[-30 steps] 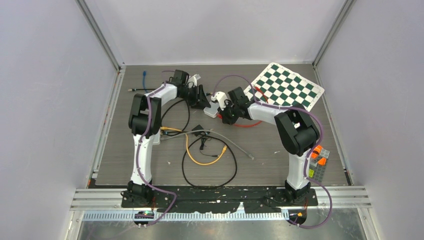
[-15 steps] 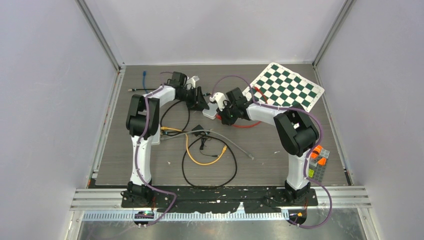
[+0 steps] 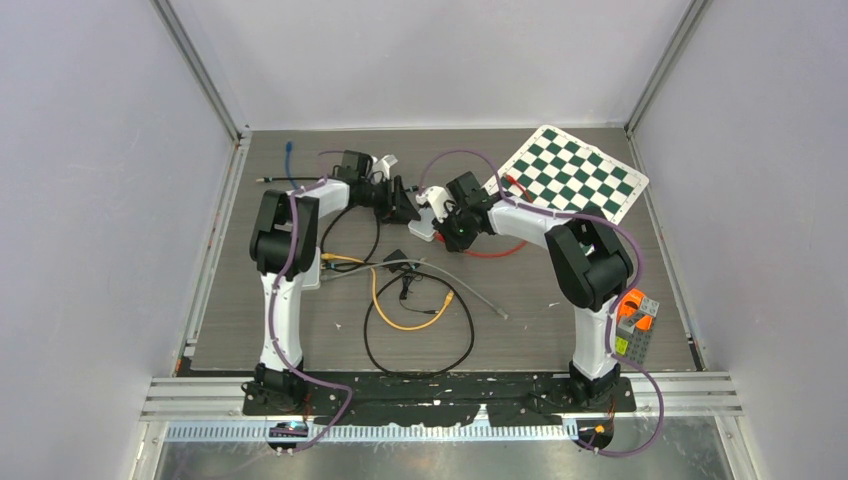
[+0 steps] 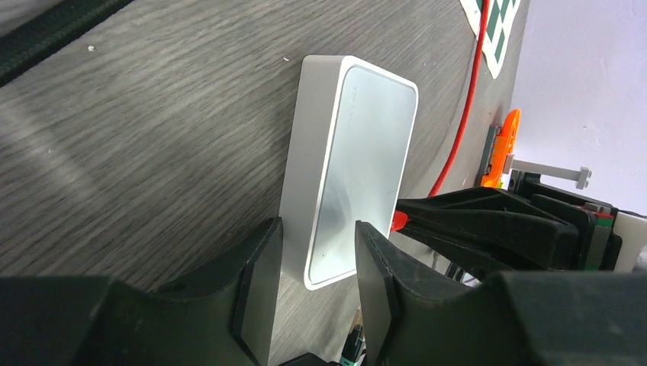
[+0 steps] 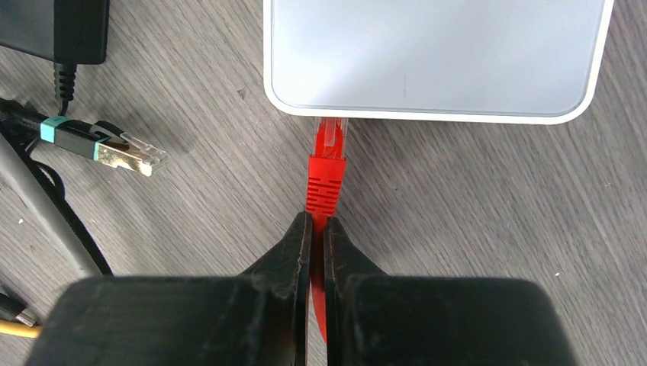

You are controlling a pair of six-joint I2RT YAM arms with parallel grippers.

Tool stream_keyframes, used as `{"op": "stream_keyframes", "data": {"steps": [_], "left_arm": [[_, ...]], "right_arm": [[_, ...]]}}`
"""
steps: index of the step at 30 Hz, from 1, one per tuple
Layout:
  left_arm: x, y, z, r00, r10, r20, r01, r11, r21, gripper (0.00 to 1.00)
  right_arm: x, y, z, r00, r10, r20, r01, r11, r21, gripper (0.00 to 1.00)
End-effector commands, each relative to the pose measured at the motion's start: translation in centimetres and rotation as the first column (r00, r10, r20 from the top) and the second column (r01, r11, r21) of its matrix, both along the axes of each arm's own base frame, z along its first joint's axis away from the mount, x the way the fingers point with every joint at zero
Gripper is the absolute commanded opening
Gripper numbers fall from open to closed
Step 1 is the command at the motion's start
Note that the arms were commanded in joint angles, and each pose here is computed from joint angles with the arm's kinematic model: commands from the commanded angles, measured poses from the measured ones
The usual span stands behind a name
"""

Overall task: Insert the plug into the switch port
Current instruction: Insert the connector into the switch port.

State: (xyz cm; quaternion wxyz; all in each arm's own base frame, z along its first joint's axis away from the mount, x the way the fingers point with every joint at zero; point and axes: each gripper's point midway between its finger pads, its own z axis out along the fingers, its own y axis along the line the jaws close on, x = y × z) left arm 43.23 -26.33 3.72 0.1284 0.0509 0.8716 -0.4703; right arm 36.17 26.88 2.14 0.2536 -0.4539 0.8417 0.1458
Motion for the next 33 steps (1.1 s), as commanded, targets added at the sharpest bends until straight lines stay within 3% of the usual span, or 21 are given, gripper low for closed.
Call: {"op": "stream_keyframes", "data": {"steps": [1,11,24,33], "left_arm": [[-4.0,-2.8,2.5,0.992,-0.112,-0.056,0.106,0.990,-0.097,0.41],[-7.0,-4.4,1.5,0.986,-0.146,-0.079,0.138,0.986,-0.093,0.40],[-7.3,-5.7,2.8,0.985,-0.167,-0.029,0.162,0.978,-0.129,0.39],[-8.6,-5.8,2.7,0.986,-0.163,-0.040,0.157,0.979,-0.127,0.39]], "right_arm": [[3.0,3.2,2.6,0.993,0.011,0.118,-0.020,0.997,0.080,0.05],[3.3,4.3,2.3,0.995,-0.013,0.098,0.000,0.991,0.134,0.05],[3.8,4.0,4.0,0.996,-0.007,0.085,0.002,0.998,0.065,0.05],[4.6,4.4,4.3,0.992,-0.074,0.103,0.062,0.991,0.115,0.05]]}}
